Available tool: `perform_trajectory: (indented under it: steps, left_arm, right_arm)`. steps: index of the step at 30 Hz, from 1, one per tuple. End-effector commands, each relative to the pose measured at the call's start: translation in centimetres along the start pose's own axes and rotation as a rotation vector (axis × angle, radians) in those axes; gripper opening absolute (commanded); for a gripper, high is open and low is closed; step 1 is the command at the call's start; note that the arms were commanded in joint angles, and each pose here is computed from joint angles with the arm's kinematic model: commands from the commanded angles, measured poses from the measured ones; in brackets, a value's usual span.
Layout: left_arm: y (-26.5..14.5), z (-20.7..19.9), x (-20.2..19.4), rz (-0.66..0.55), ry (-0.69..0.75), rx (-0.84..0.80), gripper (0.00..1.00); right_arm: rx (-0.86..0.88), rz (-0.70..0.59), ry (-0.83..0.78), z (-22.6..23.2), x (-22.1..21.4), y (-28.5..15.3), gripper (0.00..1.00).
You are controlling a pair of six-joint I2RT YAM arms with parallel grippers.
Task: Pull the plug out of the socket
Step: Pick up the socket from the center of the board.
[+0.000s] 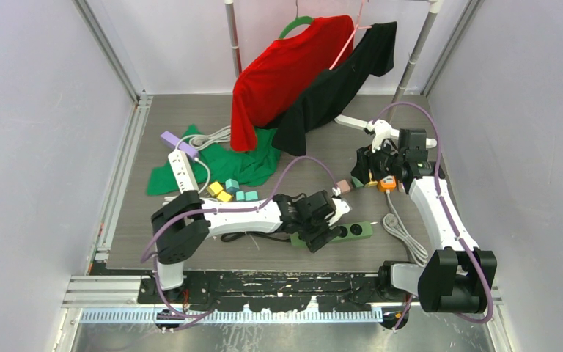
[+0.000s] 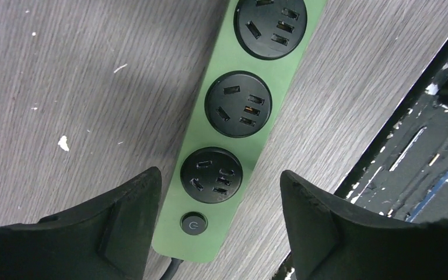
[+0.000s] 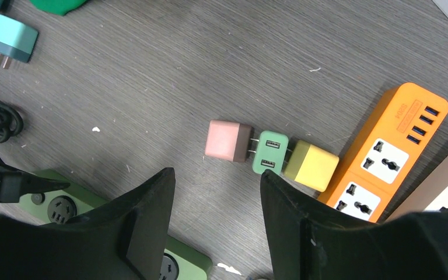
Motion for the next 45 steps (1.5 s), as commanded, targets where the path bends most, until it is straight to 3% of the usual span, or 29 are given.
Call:
perform_trajectory:
  steps: [1, 3, 8, 12, 19, 23, 28, 36, 40, 45]
  left_arm:
    - [0.0, -0.3, 1.2, -0.027, 0.033, 0.007, 0.71]
    - [0.4, -0.2, 1.0, -0.014, 0.035, 0.012, 0.65]
    - [1.2, -0.3, 0.6, 0.03, 0.036, 0.005, 0.32]
    - [0.5, -0.4, 0.9, 0.001, 0.033, 0.006, 0.23]
    - [-3.1, 0.4, 0.0, -0.159, 0.015, 0.08, 0.08]
    - [-4.6, 0.8, -0.6, -0.207, 0.017, 0.109, 0.07]
    - [-5.2, 1.4, -1.8, -0.154, 0.025, 0.166, 0.05]
    - [-3.3, 1.1, -3.1, -0.123, 0.046, 0.117, 0.08]
    - [-2.2, 1.0, -3.3, -0.094, 0.049, 0.115, 0.2]
    - [-1.7, 1.0, -3.4, -0.088, 0.054, 0.109, 0.5]
  right_arm:
    - [-0.026, -0.08, -0.032, 0.1, 2.2, -1.2, 0.61]
    - [-0.025, -0.082, -0.031, 0.1, 2.2, -1.2, 0.61]
    - [-0.022, -0.085, -0.031, 0.1, 2.2, -1.3, 0.61]
    - [-0.019, -0.083, -0.03, 0.1, 2.1, -1.2, 0.61]
    - [-0.016, -0.088, -0.03, 0.1, 2.2, -1.3, 0.61]
    - [-0.013, -0.089, -0.03, 0.1, 2.2, -1.3, 0.61]
    - [-0.016, -0.089, -0.028, 0.1, 2.2, -1.3, 0.61]
    - [-0.013, -0.087, -0.023, 0.0, 2.1, -1.2, 0.61]
    - [-0.014, -0.085, -0.019, 0.0, 2.1, -1.2, 0.61]
    - [-0.011, -0.084, -0.019, 0.0, 2.0, -1.1, 0.61]
Point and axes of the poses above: each gripper's point midway between its finger pads, its own y axis out along the fingers, its own z axis along the line the jaws close on, x = y × z, the point moved 9 cm from there along -y, back along the fingers, and after that the axes turned 5 degrees about y, right-handed, at the moved point
